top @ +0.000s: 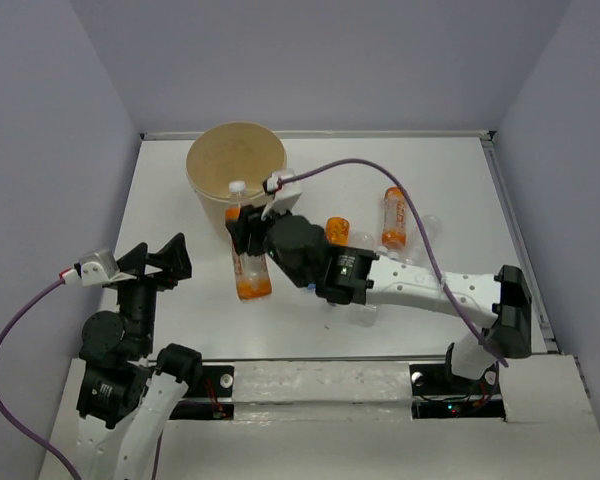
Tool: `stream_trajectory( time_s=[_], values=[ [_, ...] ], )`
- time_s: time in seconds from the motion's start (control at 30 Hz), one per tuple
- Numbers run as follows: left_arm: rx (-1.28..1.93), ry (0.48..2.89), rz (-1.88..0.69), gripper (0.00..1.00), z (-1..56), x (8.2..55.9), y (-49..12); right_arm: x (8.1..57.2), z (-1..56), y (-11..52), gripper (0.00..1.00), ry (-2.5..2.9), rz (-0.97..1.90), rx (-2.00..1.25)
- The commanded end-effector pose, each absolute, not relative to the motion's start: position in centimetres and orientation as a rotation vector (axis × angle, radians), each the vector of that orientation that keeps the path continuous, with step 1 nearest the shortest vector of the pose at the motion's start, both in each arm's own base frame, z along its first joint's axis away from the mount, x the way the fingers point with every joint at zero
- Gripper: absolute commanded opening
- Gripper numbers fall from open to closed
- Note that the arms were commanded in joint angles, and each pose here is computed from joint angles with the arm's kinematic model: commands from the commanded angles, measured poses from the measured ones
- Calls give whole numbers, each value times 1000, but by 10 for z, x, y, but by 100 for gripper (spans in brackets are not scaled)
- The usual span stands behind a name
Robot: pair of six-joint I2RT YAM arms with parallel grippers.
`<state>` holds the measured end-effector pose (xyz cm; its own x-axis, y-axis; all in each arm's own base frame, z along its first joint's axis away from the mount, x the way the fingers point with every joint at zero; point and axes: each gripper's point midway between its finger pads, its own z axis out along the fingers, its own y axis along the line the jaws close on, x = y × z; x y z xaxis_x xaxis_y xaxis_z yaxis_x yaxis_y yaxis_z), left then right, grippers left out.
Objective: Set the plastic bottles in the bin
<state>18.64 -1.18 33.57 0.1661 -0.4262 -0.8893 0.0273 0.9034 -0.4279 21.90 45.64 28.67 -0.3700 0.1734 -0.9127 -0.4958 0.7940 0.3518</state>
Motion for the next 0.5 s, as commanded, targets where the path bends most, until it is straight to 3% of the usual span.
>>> stream_trajectory(
  time_s=[0.0, 0.23, 0.47],
  values=[
    [-349, 1349, -364, 99, 341, 184, -14, 284, 422, 429, 29, 1458, 599, -206],
    [-323, 1362, -394, 99, 339, 184, -22, 368, 517, 418, 29, 1089, 367, -65],
    [-279, 1417, -422, 99, 331, 192, -36, 425, 531, 445, 29, 923, 342, -20]
  ],
)
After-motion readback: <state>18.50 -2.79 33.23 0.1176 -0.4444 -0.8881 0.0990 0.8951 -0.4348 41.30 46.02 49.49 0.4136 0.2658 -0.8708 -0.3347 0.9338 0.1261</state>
